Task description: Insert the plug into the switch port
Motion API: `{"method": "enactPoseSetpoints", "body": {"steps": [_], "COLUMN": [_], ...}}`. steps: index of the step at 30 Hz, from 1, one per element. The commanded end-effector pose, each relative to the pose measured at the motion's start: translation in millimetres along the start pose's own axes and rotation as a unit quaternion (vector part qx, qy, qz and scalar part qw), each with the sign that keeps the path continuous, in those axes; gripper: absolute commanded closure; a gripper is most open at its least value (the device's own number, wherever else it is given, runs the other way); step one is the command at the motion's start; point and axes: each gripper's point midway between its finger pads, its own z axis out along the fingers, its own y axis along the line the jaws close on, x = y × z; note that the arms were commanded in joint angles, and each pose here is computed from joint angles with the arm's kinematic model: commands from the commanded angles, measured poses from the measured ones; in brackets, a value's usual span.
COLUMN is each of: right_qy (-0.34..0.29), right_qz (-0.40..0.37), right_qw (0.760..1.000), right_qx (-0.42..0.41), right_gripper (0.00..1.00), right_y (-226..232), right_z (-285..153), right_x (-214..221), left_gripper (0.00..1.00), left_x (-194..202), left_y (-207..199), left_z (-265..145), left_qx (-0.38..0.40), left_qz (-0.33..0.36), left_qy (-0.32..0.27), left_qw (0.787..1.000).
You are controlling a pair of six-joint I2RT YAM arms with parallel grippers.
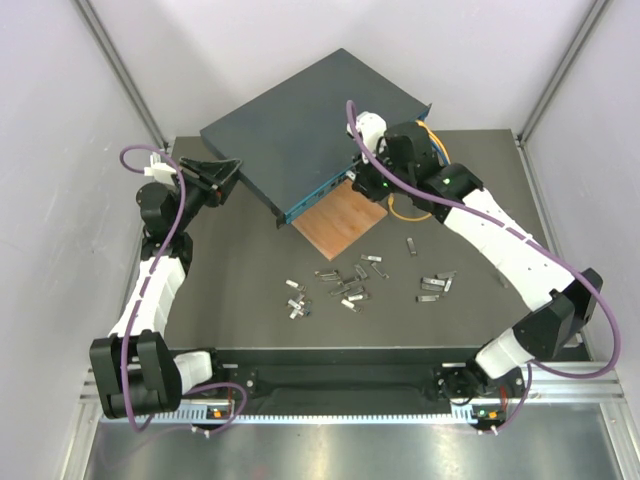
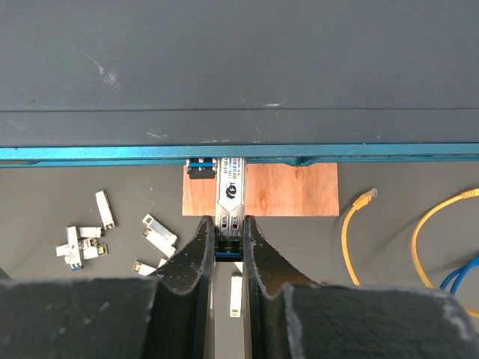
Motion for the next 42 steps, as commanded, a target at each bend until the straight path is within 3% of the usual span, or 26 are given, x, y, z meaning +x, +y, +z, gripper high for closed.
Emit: {"method": "enactPoseSetpoints", "body": {"steps": [1,19,24,26,30,33,39,41,42], "right_qy": [-0.066,-0.12,-0.115,-0.105,-0.081,-0.057,-0.004,-0.008,-0.01], "right_qz": [0.003,-0.015,-0.027,-0.028,-0.025,-0.018,-0.008,-0.002,0.001], "right_qw": [0.998,0.992,0.992,0.994,0.996,0.998,0.999,0.999,0.999], "right_qx": [-0.014,-0.045,-0.038,-0.031,-0.026,-0.035,-0.05,-0.047,-0.046], "right_gripper": [1.0,0.98,0.72,0.69,0.51,0.43,0.43,0.5,0.61], "right_y": [4,13,10,5,-5,-10,-12,-14,-15], "right_z": [-6,9,0,-4,-21,-32,-35,-34,-31], "right_x": [-38,-68,-66,-57,-39,-21,8,4,3], "left_gripper": [1.0,1.0,1.0,1.0,1.0,1.0,1.0,1.0,1.0], "left_x": [17,15,15,14,15,16,14,15,15], "left_y": [-24,-23,-23,-25,-23,-23,-22,-23,-24], "left_z": [6,11,11,10,11,11,12,12,12], "left_qx": [0.047,0.046,0.048,0.049,0.047,0.047,0.046,0.047,0.048], "left_qz": [0.049,0.049,0.051,0.051,0.053,0.051,0.05,0.052,0.052], "left_qy": [0.036,0.037,0.039,0.038,0.041,0.042,0.041,0.042,0.042], "left_qw": [0.997,0.997,0.997,0.997,0.997,0.997,0.997,0.997,0.997]}}
